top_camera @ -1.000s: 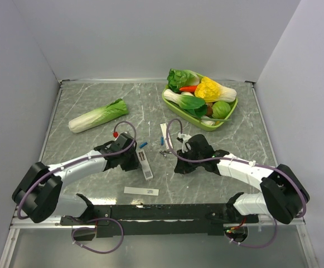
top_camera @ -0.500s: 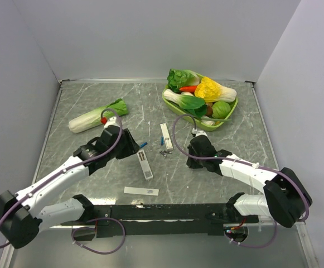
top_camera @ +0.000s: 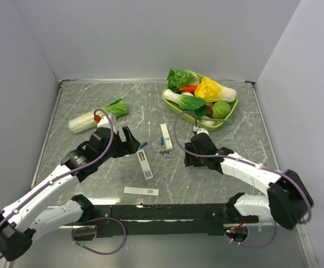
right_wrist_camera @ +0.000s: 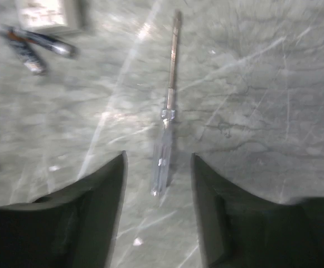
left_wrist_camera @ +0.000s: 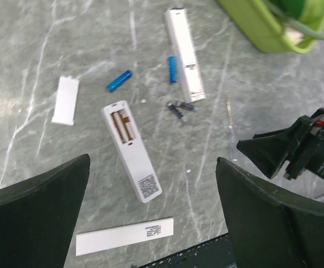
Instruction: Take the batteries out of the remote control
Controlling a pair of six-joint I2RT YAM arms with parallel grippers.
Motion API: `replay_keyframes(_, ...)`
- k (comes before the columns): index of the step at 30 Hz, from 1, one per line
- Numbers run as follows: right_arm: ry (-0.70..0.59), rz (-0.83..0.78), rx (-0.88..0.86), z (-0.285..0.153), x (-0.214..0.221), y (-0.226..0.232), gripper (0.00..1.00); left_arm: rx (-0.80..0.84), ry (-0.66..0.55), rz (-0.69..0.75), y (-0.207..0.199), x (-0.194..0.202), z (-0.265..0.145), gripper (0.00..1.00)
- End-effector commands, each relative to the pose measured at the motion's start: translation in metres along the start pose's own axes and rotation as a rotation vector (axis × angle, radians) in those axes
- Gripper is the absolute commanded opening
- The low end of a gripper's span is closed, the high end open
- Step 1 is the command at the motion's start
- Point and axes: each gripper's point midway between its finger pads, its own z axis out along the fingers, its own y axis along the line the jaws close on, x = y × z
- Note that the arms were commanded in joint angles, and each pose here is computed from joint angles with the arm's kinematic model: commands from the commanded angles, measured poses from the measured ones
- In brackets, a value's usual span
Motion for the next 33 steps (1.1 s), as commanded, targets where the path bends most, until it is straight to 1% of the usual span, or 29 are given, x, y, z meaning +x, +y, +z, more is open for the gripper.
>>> replay_keyframes(1, -0.115, -0.052, -0.089, -0.052, -0.042, 0.018, 0.74, 0.161, -0.091, 0.08, -0.025, -0.021, -0.017, 0.99)
replay_keyframes(2, -0.135, -0.057, -0.097, -0.06, -0.046, 0.018, 0.85, 0.185, -0.11, 0.093, -0.029, -0.024, -0.021, 0.99)
replay_keyframes(3, -0.169, -0.064, -0.135, -0.077, -0.05, 0.021, 0.88, 0.213, -0.12, 0.098, -0.031, -0.024, -0.025, 0.99)
replay_keyframes(4, -0.192, -0.081, -0.153, -0.087, -0.053, 0.022, 0.93, 0.287, -0.167, 0.095, -0.043, -0.033, -0.038, 0.99)
replay_keyframes(5, -0.215, -0.089, -0.174, -0.095, -0.056, 0.024, 0.99, 0.32, -0.189, 0.106, -0.047, -0.036, -0.044, 0.99)
replay_keyframes(6, -0.252, -0.095, -0.236, -0.112, -0.059, 0.03, 1.0, 0.355, -0.216, 0.107, -0.048, -0.037, -0.053, 0.99)
replay_keyframes(7, -0.276, -0.11, -0.259, -0.119, -0.06, 0.032, 1.0, 0.39, -0.245, 0.109, -0.053, -0.042, -0.059, 0.99)
replay_keyframes(8, -0.29, -0.123, -0.316, -0.128, -0.059, 0.039, 1.0, 0.415, -0.251, 0.122, -0.056, -0.042, -0.064, 1.0)
replay_keyframes(10, -0.36, -0.122, -0.413, -0.153, -0.061, 0.048, 1.0, 0.445, -0.267, 0.127, -0.058, -0.044, -0.076, 0.99)
replay_keyframes(11, -0.388, -0.111, -0.43, -0.16, -0.062, 0.048, 1.0, 0.458, -0.269, 0.128, -0.059, -0.044, -0.081, 1.0)
replay_keyframes(12, -0.443, -0.094, -0.458, -0.174, -0.064, 0.047, 1.0, 0.473, -0.288, 0.128, -0.06, -0.047, -0.088, 0.99)
replay_keyframes(15, -0.531, -0.07, -0.535, -0.196, -0.064, 0.049, 1.0, 0.522, -0.312, 0.148, -0.062, -0.046, -0.1, 0.99)
replay_keyframes(17, -0.562, -0.049, -0.554, -0.201, -0.064, 0.048, 1.0, 0.533, -0.314, 0.14, -0.061, -0.043, -0.102, 1.0)
replay_keyframes(19, -0.575, -0.021, -0.563, -0.203, -0.06, 0.045, 1.0, 0.541, -0.334, 0.129, -0.059, -0.045, -0.108, 0.99)
replay_keyframes(23, -0.585, 0.029, -0.518, -0.2, -0.057, 0.033, 1.0, 0.536, -0.345, 0.114, -0.053, -0.043, -0.113, 0.99)
replay_keyframes(27, -0.61, 0.003, -0.525, -0.202, -0.057, 0.032, 1.0, 0.495, -0.384, 0.083, -0.042, -0.048, -0.114, 0.99)
replay_keyframes(33, -0.588, -0.013, -0.514, -0.202, -0.059, 0.034, 1.0, 0.492, -0.388, 0.081, -0.041, -0.049, -0.114, 0.99)
